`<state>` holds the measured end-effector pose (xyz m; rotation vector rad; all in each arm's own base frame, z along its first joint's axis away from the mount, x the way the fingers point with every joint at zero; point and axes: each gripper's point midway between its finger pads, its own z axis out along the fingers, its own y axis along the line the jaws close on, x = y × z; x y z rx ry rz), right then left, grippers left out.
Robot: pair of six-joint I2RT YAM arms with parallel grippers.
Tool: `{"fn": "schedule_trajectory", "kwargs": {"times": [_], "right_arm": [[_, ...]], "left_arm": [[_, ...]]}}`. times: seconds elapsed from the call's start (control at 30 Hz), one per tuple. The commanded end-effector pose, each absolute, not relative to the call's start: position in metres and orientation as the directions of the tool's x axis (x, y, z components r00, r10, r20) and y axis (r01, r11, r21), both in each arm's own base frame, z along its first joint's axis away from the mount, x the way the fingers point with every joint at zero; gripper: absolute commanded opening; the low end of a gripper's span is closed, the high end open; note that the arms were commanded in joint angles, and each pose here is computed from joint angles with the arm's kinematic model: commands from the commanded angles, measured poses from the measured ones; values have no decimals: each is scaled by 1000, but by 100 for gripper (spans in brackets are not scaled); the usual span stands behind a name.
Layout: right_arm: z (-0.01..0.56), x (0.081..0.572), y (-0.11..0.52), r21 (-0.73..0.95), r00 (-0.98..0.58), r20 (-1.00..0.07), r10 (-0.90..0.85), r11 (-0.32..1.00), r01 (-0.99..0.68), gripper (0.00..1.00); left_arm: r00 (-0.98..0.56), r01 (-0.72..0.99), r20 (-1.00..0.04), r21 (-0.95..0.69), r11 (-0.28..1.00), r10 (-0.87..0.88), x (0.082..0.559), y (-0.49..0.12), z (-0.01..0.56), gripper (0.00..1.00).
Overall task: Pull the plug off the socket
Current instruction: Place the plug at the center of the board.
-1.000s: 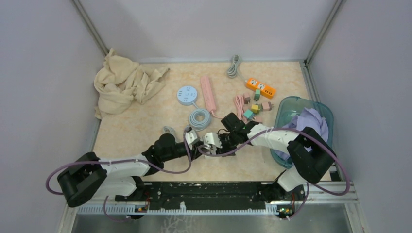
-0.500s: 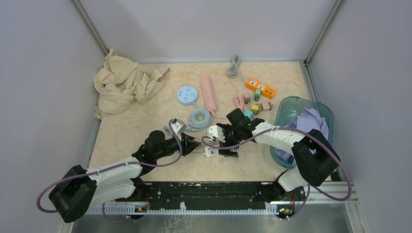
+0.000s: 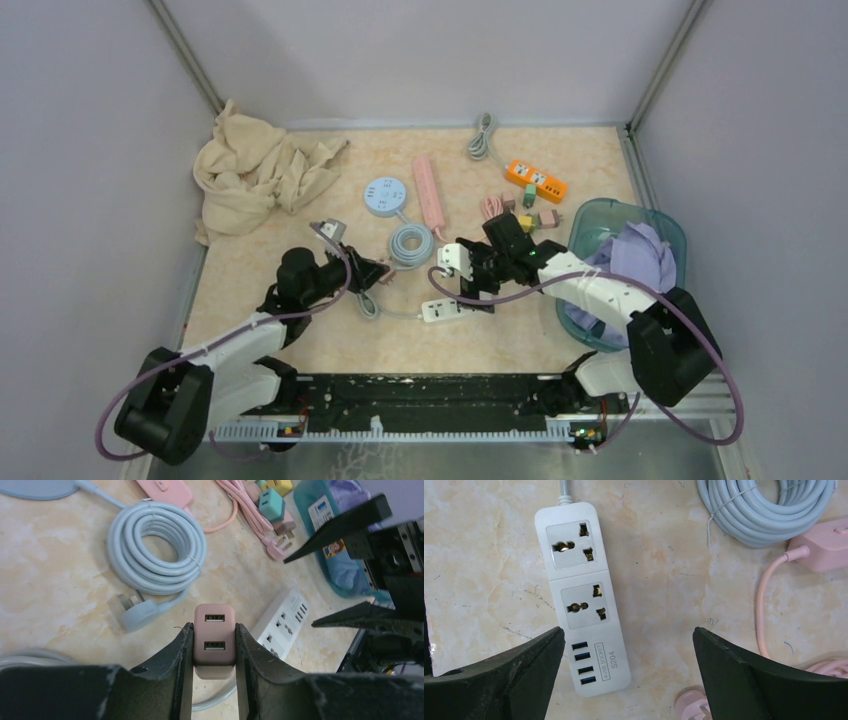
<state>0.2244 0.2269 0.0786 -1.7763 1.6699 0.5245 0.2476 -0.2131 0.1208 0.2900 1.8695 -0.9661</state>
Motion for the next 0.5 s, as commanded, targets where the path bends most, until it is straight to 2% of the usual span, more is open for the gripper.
{"fn": "schedule_trajectory", "kwargs": {"times": [0.0, 0.17, 0.27, 0.47], "right_arm": [[101, 232, 234, -226, 150, -711, -687, 21, -974, 99], [104, 233, 235, -239, 159, -714, -682, 24, -971, 99], [105, 233, 234, -245, 164, -715, -679, 25, -969, 99], [106, 233, 235, -248, 168, -718, -676, 23, -969, 99]], "left_arm": [[-545, 534, -765, -631, 563, -342, 270, -210, 150, 1], [-598, 360, -637, -756, 547, -486, 308, -183, 144, 1], [-598, 170, -542, -806, 568, -591, 335, -159, 127, 1], [-556, -199, -403, -784, 588, -727, 372, -114, 85, 7]]}}
